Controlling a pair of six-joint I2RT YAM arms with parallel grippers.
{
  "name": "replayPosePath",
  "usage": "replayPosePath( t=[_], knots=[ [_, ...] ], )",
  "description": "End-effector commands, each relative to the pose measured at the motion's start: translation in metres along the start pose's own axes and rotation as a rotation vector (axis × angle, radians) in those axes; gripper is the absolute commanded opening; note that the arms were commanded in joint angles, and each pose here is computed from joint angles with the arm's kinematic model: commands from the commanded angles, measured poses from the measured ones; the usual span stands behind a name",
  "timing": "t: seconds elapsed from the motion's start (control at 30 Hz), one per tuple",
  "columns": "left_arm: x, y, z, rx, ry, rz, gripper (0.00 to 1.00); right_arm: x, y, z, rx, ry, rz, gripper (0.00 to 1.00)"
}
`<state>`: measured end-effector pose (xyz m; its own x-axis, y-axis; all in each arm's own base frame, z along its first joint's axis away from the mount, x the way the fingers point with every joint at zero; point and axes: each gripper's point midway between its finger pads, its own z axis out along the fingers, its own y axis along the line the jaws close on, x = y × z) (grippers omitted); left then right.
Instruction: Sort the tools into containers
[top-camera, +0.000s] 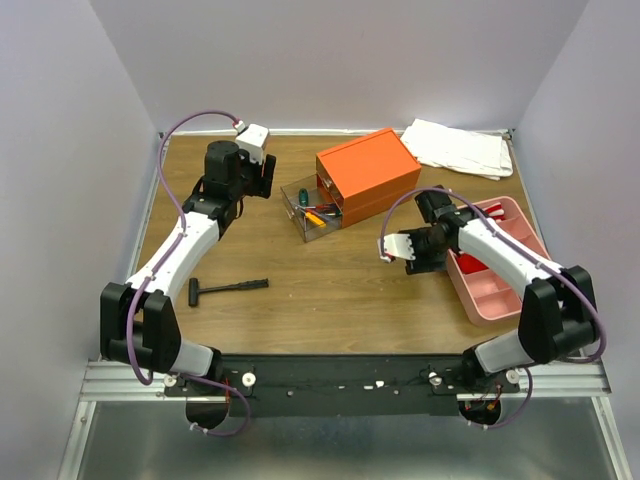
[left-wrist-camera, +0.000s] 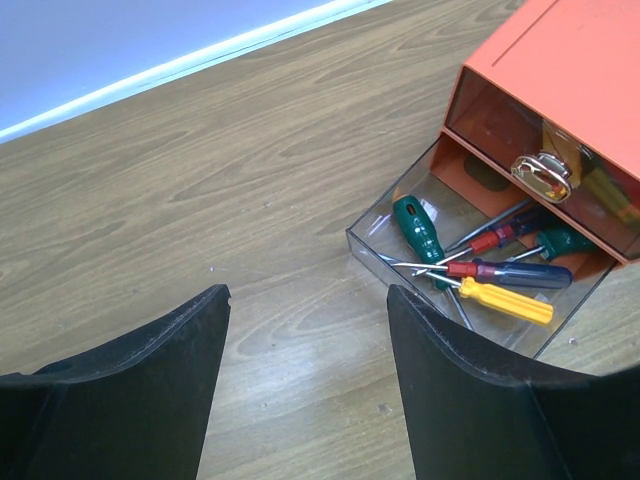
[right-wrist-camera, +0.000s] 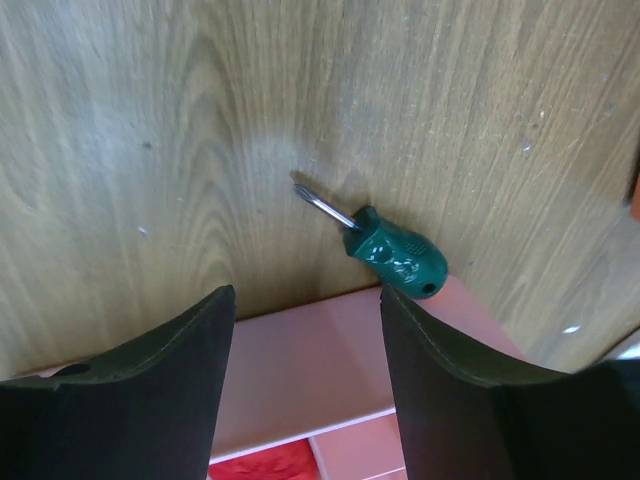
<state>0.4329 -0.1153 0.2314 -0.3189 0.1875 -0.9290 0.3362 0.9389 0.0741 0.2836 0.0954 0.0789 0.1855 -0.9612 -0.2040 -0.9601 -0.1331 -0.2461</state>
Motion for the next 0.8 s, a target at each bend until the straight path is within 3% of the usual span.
replayPosePath(
  t=[0.0,0.47,0.57,0.6,0.7,0.77],
  knots=[
    [0.004,-0.008,-0.001,0.040,0.005,-0.006,0.74,0.013,-0.013,0.013,-0.024,0.030,-0.217,0.67],
    [0.029,-0.003,-0.019,0.012,0.046,0.035,0.74,0.042,-0.039,0.061,-0.055,0.123,-0.359,0.59],
    [0.030,-0.001,-0.021,0.006,0.045,0.037,0.74,0.049,-0.035,0.063,-0.072,0.150,-0.407,0.45],
    [0.030,-0.001,-0.022,0.006,0.040,0.039,0.74,0.045,-0.033,0.062,-0.073,0.132,-0.415,0.35],
    [0.032,0.000,-0.022,0.003,0.041,0.036,0.74,0.018,-0.038,0.046,-0.025,0.030,-0.457,0.19],
    [0.036,0.001,-0.022,0.002,0.047,0.027,0.74,-0.008,-0.046,0.032,0.015,-0.037,-0.477,0.14]
  ],
)
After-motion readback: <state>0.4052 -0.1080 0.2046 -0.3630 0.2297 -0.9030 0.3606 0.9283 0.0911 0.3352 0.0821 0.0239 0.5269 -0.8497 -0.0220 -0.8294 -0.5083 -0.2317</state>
